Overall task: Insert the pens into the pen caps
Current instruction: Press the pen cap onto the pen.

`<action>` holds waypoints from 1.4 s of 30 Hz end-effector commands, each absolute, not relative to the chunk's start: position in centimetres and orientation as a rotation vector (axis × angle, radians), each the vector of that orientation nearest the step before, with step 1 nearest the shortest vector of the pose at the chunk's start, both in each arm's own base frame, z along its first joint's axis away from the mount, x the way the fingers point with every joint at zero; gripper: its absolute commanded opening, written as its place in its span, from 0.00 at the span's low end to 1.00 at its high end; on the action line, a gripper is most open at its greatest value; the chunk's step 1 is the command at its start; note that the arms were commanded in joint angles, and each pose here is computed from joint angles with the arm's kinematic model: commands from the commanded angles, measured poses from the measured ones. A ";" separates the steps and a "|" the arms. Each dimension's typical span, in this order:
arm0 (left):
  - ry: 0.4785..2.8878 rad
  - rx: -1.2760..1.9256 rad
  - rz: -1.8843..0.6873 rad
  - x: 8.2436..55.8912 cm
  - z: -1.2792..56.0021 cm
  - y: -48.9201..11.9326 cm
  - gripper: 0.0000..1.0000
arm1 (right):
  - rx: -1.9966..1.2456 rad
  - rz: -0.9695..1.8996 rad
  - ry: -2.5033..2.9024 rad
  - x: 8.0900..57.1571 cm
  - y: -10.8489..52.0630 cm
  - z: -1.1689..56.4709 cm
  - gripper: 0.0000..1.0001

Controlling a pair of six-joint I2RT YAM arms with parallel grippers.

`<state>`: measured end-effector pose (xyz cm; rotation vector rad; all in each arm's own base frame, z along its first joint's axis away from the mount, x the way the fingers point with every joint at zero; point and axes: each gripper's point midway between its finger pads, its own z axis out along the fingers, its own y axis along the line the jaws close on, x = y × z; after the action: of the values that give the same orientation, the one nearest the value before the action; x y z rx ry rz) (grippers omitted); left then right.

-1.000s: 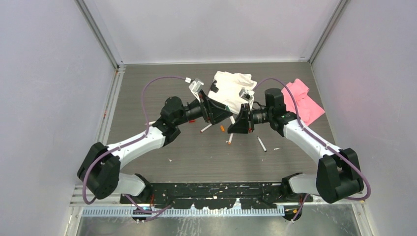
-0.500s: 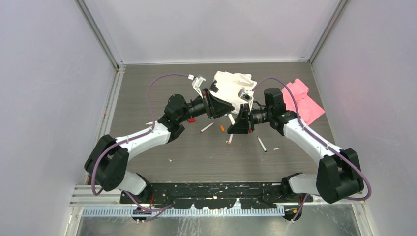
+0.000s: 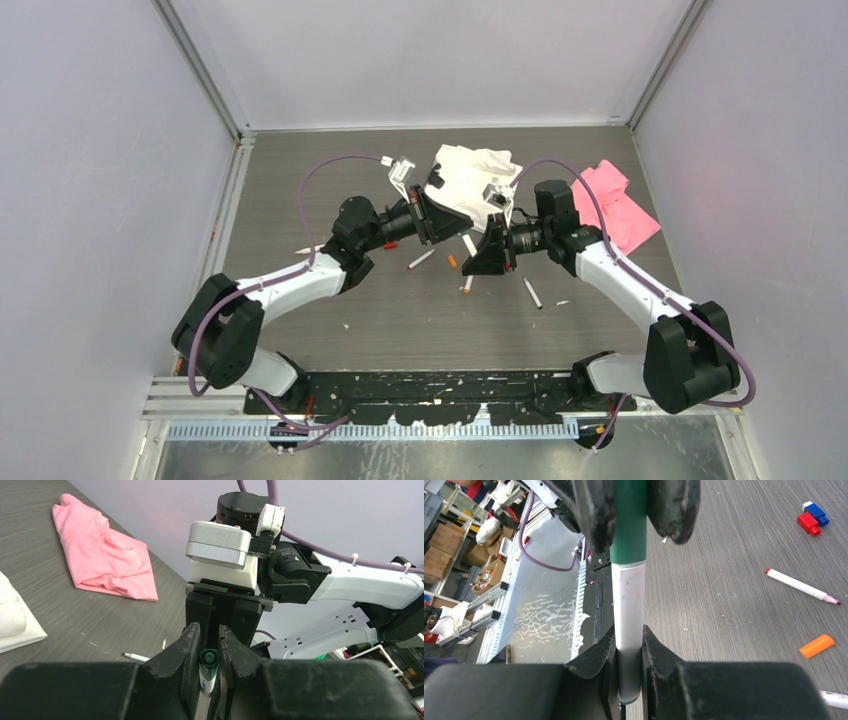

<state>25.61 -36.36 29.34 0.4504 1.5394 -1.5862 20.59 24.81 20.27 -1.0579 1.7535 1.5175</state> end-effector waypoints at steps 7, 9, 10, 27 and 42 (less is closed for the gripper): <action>1.500 0.457 -1.659 24.6 30.1 -36.7 0.27 | -1.095 1.471 1.673 21.5 25.1 22.1 0.01; 1.499 0.452 -1.660 24.6 30.0 -36.7 0.25 | -1.096 1.472 1.672 21.5 25.1 22.1 0.01; 1.499 0.450 -1.660 24.6 30.0 -36.7 0.24 | -1.095 1.470 1.673 21.5 25.1 22.0 0.01; 1.782 0.281 -1.451 23.5 24.2 -37.7 0.01 | -1.009 1.247 1.794 24.4 24.4 20.6 0.01; 1.855 0.477 -1.682 16.2 21.3 -39.9 0.01 | -0.857 1.365 1.699 25.5 23.9 24.1 0.01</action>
<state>25.69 -37.28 24.89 0.1480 1.7067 -1.3915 20.91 23.83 17.48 -0.9311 1.9868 1.4155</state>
